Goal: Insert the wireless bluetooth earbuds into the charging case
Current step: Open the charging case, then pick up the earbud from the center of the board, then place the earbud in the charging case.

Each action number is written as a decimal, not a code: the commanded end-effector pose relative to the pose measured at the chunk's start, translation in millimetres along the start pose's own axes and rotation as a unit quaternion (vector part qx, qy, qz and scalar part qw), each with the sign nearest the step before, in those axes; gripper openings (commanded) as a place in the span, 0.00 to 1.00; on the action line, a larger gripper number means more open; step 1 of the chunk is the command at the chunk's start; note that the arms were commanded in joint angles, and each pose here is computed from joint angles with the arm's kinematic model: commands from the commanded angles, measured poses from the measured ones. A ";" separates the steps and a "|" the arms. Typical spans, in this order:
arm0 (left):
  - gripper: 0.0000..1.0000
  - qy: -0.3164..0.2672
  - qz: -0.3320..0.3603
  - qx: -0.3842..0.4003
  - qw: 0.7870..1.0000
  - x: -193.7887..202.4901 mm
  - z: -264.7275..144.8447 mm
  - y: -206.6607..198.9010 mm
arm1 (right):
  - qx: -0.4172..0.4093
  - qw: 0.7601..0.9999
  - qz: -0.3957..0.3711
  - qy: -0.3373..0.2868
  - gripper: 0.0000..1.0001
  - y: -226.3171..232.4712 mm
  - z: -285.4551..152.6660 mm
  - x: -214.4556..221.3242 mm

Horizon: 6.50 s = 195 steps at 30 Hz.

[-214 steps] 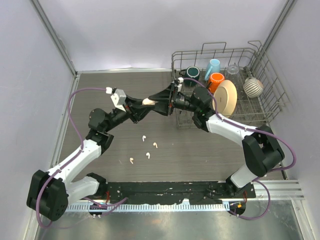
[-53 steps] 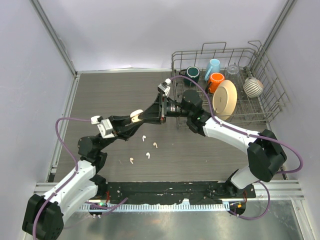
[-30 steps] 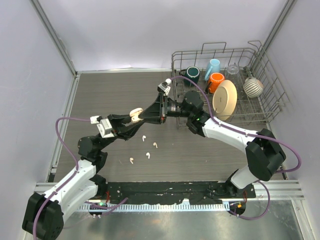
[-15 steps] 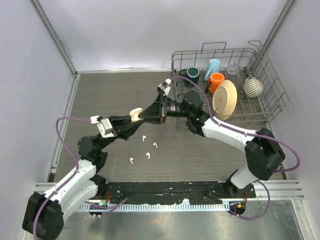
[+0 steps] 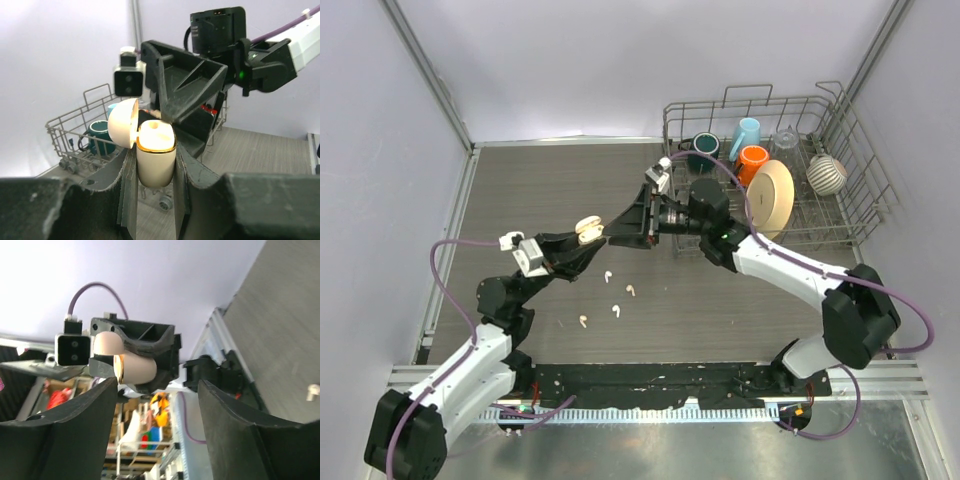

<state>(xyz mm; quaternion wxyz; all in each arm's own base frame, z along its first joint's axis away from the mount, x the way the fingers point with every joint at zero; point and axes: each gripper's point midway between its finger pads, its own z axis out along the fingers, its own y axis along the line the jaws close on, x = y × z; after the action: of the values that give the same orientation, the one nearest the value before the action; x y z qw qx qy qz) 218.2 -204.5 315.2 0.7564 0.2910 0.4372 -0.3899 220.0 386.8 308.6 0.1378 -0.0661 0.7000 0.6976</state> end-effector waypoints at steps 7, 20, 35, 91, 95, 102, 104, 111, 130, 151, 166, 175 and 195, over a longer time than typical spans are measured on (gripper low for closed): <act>0.00 -0.019 0.044 -0.115 0.992 -3.0 -35.1 28.1 | 0.223 0.953 -0.168 -0.117 0.85 -32.6 -65.9 -46.2; 0.00 -0.050 -0.003 -0.105 0.993 4.0 -59.2 20.8 | 0.399 0.904 -0.153 -0.032 0.75 -151.5 -87.7 -7.7; 0.00 -0.058 -0.001 -0.105 0.993 -0.8 -73.6 8.1 | 0.443 0.879 -0.162 0.062 0.55 -212.2 -53.6 29.3; 0.00 -0.050 0.013 -0.033 0.998 -31.8 -52.0 -11.2 | 0.540 0.782 -0.272 0.155 0.37 -281.0 -24.3 51.6; 0.00 -0.049 0.012 -0.033 0.998 -31.6 -52.3 -11.5 | 0.539 0.781 -0.272 0.158 0.35 -281.4 -24.3 53.1; 0.00 -0.047 0.012 -0.031 0.998 -31.3 -52.4 -12.3 | 0.541 0.781 -0.270 0.159 0.34 -283.4 -24.1 52.8; 0.00 -0.046 0.012 -0.031 0.998 -30.8 -52.4 -12.4 | 0.543 0.780 -0.269 0.159 0.34 -284.6 -25.0 52.6; 0.00 -0.044 0.011 -0.030 0.999 -29.3 -52.3 -12.7 | 0.549 0.771 -0.276 0.167 0.34 -285.6 -26.9 51.8; 0.00 -0.041 0.010 -0.027 0.999 -29.1 -52.0 -13.6 | 0.555 0.759 -0.283 0.191 0.25 -287.3 -31.1 53.0; 0.00 -0.061 0.022 -0.094 0.993 -35.5 -57.9 7.6 | 0.475 0.819 -0.319 -0.041 0.01 -174.0 -18.1 -9.4; 0.00 -0.046 0.014 -0.061 0.997 -27.9 -53.5 -0.7 | 0.255 0.819 -0.432 -0.279 0.01 40.4 -36.3 -52.8; 0.00 -0.035 0.005 -0.034 0.999 -25.5 -47.3 -5.9 | 0.163 0.821 -0.464 -0.289 0.01 99.2 -17.8 -38.0; 0.00 -0.036 0.004 -0.030 0.999 -26.4 -47.9 -8.3 | 0.129 0.831 -0.501 -0.205 0.01 97.1 34.9 7.7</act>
<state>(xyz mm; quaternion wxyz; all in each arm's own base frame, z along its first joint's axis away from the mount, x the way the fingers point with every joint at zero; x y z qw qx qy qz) 191.4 -164.8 289.1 0.7599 0.2470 0.4593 -0.3880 191.8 420.5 367.7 0.5937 -0.2491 0.6397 0.4198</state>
